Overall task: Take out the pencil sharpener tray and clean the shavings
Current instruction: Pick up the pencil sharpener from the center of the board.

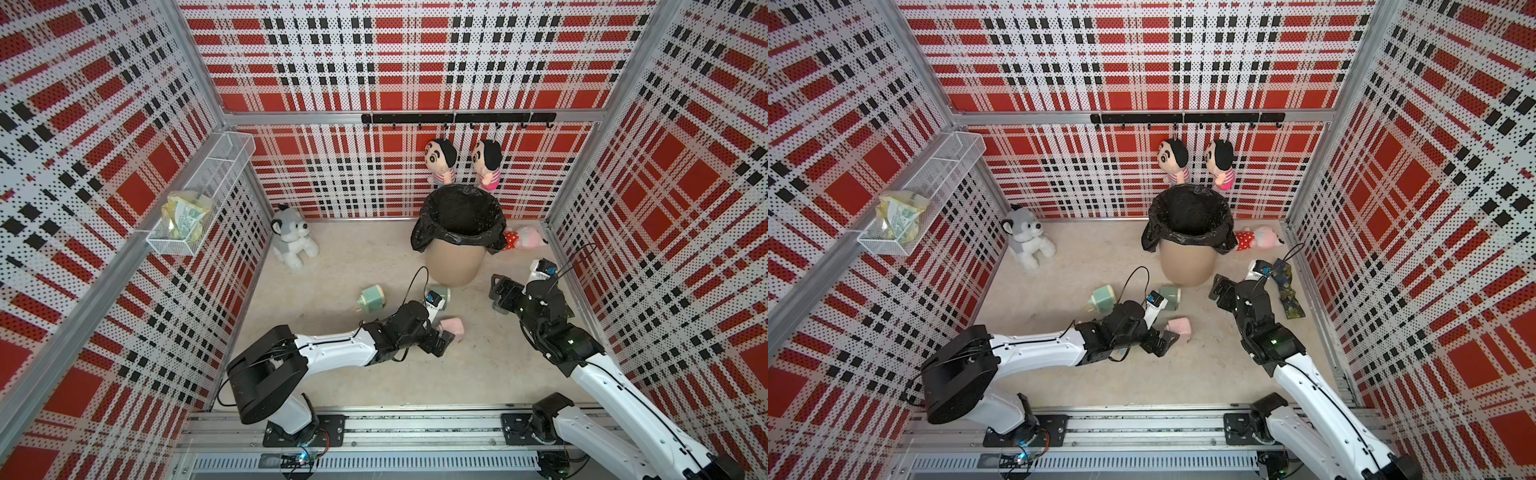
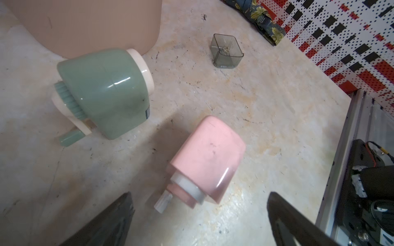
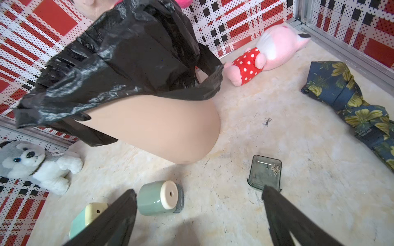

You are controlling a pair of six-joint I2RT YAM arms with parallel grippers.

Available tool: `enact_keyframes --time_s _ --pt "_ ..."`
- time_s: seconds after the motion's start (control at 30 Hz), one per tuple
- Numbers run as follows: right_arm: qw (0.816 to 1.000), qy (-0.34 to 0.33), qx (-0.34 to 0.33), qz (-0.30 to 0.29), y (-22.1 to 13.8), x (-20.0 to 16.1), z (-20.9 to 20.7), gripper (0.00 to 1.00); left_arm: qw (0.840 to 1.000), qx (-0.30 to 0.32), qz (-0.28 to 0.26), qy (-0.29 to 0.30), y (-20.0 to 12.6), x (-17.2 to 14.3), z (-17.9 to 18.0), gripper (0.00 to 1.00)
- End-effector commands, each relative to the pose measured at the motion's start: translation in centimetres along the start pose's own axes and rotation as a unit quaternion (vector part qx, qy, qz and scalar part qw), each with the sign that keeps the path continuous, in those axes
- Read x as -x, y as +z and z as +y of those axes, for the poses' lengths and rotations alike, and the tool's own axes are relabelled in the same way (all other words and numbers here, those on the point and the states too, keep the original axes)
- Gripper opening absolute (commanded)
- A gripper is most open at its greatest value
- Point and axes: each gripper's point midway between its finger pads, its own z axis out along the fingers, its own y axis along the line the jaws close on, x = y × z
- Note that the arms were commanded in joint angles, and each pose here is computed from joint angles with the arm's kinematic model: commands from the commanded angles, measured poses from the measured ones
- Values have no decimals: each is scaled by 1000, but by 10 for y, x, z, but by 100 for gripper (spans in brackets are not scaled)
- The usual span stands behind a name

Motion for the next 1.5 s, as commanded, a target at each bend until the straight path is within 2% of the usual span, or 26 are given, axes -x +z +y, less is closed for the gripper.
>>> enact_keyframes --time_s 0.0,0.27,0.5,0.7,0.93,1.2,1.33,1.47 --pt "1000 -10 2 5 -5 2 0 95 999 -43 -22 17 8 20 -12 99" --pt "1000 -14 -3 5 -6 1 -3 95 998 -63 -2 29 32 18 -20 99" --pt "1000 -17 -7 5 -5 1 -4 95 997 -65 23 37 43 -1 -29 100" --pt "1000 -18 -10 10 -3 -4 -7 95 997 -66 30 39 42 -11 -37 91" --pt "1000 -17 -12 10 -3 -6 -10 95 998 -20 32 52 44 -26 -37 91" --pt "1000 -19 -13 7 -5 -3 -11 95 998 17 3 63 50 -35 -37 92" --pt "1000 -19 -16 6 -6 -2 -12 95 997 48 13 65 57 -49 -26 92" --pt "1000 -18 -18 6 -6 -2 -15 95 995 72 1 63 59 -50 -20 92"
